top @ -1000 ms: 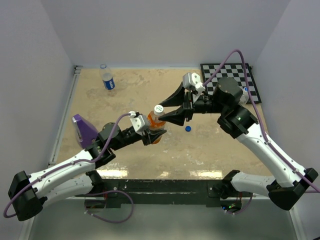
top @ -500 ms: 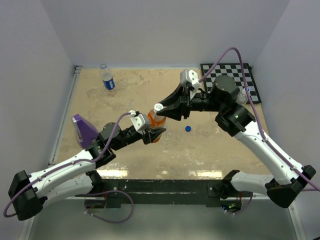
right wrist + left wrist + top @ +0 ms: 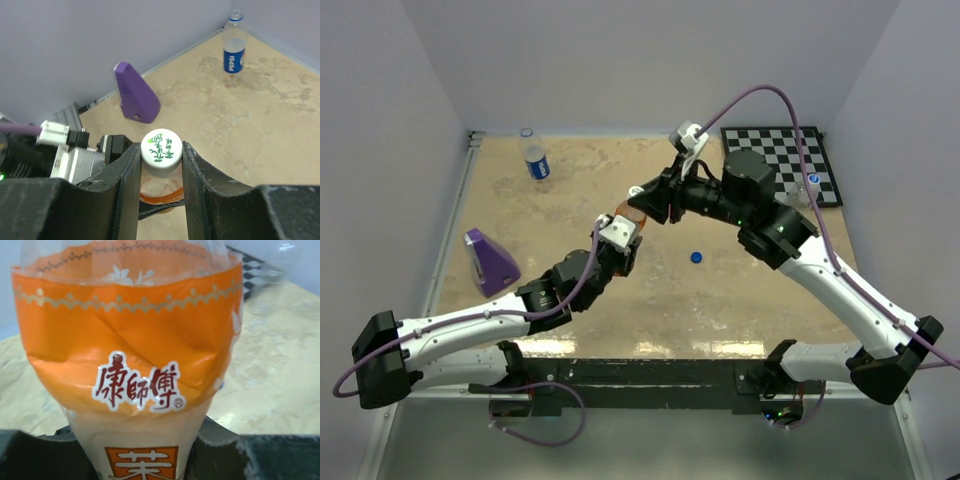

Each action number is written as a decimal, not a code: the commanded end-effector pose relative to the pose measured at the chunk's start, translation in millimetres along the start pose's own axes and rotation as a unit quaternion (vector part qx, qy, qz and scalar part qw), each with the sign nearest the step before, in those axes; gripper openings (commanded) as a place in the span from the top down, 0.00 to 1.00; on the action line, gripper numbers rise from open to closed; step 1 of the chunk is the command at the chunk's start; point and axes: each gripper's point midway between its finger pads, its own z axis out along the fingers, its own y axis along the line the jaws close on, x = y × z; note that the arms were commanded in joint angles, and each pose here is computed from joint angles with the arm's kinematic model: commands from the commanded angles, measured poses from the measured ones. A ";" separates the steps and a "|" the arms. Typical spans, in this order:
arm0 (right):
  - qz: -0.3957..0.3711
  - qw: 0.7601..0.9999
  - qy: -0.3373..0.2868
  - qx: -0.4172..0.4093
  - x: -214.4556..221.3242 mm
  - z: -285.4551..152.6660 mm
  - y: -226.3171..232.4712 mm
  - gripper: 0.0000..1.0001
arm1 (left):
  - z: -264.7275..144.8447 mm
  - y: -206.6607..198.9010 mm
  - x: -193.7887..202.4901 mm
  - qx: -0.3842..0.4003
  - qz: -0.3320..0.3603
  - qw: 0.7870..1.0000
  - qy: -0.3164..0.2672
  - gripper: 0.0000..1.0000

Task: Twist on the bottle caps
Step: Screw the bottle cap onto the plastic bottle.

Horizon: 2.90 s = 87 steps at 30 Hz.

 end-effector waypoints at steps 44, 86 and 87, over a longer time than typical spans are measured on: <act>-0.124 0.960 -0.096 -0.232 -38.6 -52.4 71.5 0.40 | -44.6 -66.0 -47.4 0.348 -0.017 0.933 -0.089 0.95; 0.054 0.993 -0.036 0.103 2.5 -2.7 -23.4 1.00 | 2.7 -5.2 -45.2 -0.174 0.067 0.982 0.003 0.99; 0.051 0.993 -0.049 0.094 -4.7 -6.8 -19.2 0.95 | 2.4 -6.5 -44.6 -0.162 0.059 0.985 0.000 0.99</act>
